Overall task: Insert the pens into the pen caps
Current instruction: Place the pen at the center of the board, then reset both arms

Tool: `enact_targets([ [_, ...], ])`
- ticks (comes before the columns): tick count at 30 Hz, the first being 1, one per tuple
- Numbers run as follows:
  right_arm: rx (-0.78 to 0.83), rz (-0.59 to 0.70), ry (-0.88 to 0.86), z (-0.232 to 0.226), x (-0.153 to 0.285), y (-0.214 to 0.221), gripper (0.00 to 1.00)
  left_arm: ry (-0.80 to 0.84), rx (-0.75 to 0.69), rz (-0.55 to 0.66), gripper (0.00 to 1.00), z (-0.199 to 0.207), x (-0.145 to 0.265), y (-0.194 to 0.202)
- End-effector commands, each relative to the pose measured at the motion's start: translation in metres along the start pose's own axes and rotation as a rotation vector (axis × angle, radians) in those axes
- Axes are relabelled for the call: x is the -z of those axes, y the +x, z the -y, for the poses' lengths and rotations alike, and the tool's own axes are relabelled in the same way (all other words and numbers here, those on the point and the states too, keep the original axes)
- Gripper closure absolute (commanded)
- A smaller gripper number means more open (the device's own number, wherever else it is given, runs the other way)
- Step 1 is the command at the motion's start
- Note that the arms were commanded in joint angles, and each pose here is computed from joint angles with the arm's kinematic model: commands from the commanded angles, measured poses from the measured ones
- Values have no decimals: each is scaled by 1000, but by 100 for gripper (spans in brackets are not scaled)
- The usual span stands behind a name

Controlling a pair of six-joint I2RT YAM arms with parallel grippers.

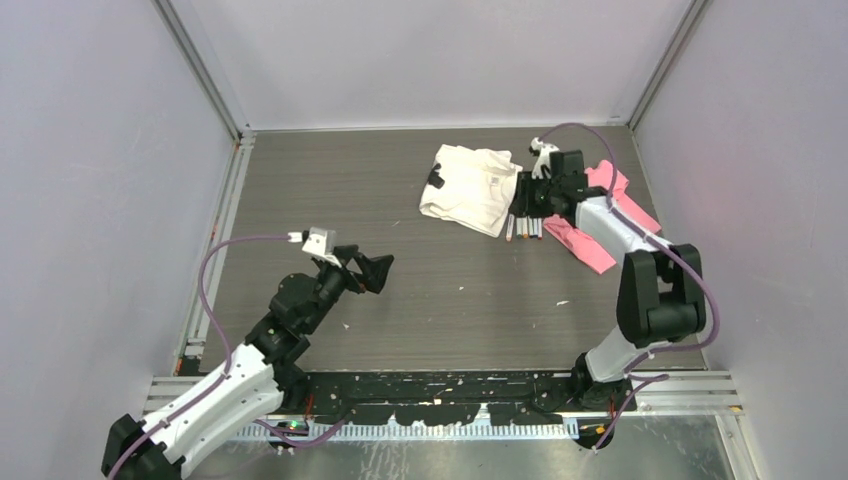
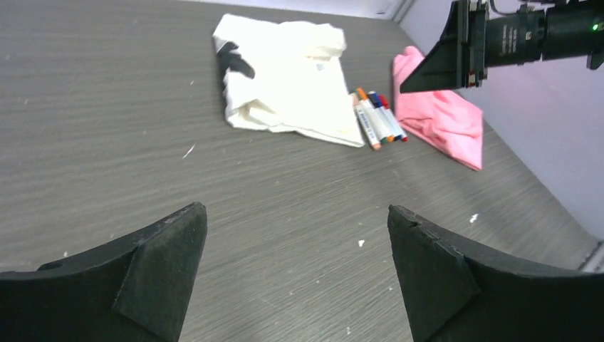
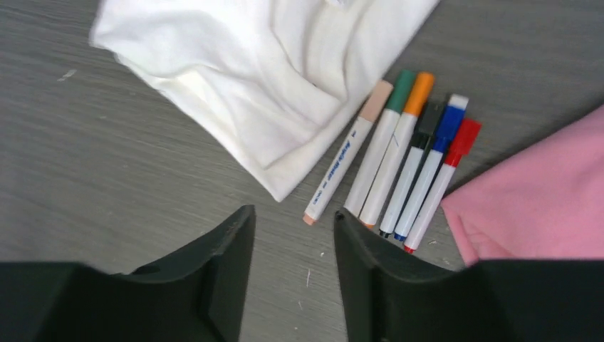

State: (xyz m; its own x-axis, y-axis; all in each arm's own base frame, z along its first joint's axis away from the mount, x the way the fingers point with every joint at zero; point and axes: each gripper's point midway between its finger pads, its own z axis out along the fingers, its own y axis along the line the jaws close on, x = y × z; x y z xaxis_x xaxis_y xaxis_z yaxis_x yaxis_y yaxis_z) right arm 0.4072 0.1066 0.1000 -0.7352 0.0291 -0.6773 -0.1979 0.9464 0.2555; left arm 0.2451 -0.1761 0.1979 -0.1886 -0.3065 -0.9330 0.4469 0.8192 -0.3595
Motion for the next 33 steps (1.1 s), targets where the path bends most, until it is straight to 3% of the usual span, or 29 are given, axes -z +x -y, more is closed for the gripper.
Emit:
enact_targets([
  [1,275,160,-150,-33,80,-58,44,100,-6,-2,0,31,0,-39],
  [4,311,325,-29,-15,129,-90,5,117,-1,-4,0,39,-4,-68],
  [5,289,393,29,-4,148,-100,1,133,11,-18,0,41,-6,-75],
  [8,235,528,54,-2,199,-117,0,117,83,-25,0,29,-14,-103],
  [11,100,564,83,-5,233,-128,0,66,151,-20,0,5,-21,-135],
  [14,92,594,28,-27,268,-137,0,-26,187,-38,0,-17,-19,-164],
  [19,195,634,-22,-60,331,-152,0,-27,129,-19,0,5,-4,-221],
  [22,141,700,10,-64,362,-164,0,-38,70,21,0,17,18,-245],
  [27,41,771,52,-65,394,-171,0,-58,-4,71,0,34,52,-272],
  [33,67,804,40,-75,418,-171,0,-9,-57,71,0,55,71,-286],
])
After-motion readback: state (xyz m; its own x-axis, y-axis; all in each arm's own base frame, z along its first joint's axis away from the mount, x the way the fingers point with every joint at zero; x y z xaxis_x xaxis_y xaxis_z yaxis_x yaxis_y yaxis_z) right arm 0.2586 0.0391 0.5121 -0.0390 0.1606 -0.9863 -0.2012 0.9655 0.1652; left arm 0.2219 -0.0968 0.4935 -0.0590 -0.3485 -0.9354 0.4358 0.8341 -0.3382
